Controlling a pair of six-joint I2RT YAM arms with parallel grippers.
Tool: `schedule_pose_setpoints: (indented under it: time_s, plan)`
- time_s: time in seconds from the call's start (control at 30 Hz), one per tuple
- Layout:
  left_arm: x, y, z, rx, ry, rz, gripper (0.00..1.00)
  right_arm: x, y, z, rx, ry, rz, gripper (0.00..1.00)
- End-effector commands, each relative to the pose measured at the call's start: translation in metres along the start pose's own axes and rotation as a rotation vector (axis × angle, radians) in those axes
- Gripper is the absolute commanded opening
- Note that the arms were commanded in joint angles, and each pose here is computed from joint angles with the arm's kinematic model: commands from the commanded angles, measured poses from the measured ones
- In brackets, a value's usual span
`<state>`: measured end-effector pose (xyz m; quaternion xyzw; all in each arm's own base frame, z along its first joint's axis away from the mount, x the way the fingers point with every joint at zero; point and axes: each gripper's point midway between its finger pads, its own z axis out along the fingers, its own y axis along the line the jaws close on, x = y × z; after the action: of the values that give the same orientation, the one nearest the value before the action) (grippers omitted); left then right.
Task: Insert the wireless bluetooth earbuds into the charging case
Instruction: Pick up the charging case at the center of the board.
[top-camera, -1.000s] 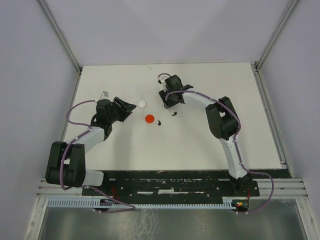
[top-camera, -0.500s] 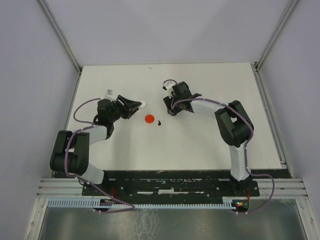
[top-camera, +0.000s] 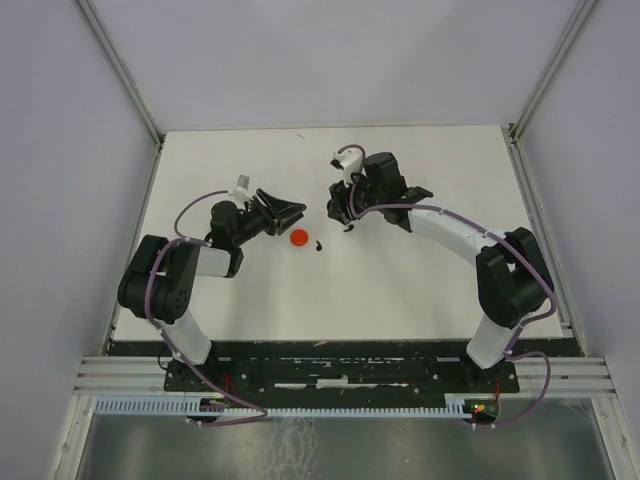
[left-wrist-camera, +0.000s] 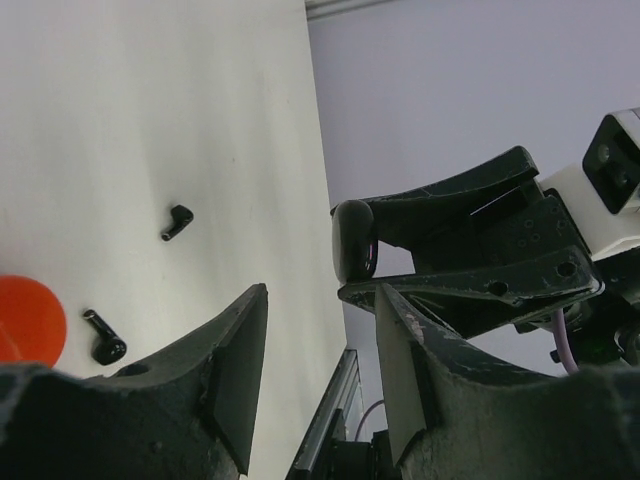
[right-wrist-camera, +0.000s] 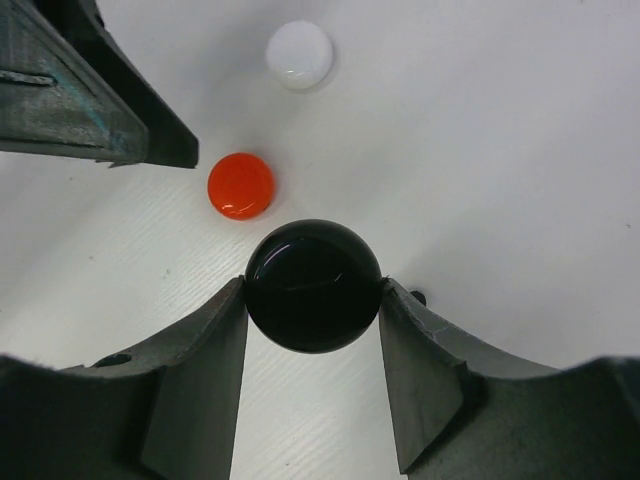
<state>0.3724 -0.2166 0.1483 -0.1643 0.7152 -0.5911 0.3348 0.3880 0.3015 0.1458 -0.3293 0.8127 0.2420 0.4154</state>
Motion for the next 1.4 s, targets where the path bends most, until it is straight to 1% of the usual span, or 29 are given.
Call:
schedule_pose_setpoints:
  time_s: [0.0, 0.2, 0.53, 0.77, 1.0, 1.13, 1.37]
  plan:
    - [0.002, -0.037, 0.013, 0.121, 0.027, 0.049, 0.53, -0.011, 0.015, -0.016, -0.066, -0.027, -0.028, 0.32]
    - [0.016, -0.042, 0.028, 0.112, 0.058, 0.063, 0.53, -0.002, 0.024, -0.019, -0.090, 0.005, -0.045, 0.32]
    - [0.033, -0.038, 0.040, 0.097, 0.103, 0.062, 0.53, -0.003, 0.037, -0.020, -0.115, 0.008, -0.068, 0.32]
    - [0.035, -0.033, 0.040, 0.075, 0.110, 0.065, 0.53, -0.006, 0.041, -0.022, -0.122, 0.005, -0.079, 0.32]
    - [0.039, -0.036, 0.040, 0.086, 0.125, 0.071, 0.51, -0.007, 0.041, -0.021, -0.119, 0.007, -0.085, 0.31]
    - [0.042, -0.040, 0.039, 0.106, 0.139, 0.075, 0.49, -0.007, 0.041, -0.020, -0.118, 0.008, -0.088, 0.31]
    - [0.052, -0.046, 0.034, 0.148, 0.190, 0.078, 0.48, -0.010, 0.041, -0.020, -0.116, 0.004, -0.093, 0.31]
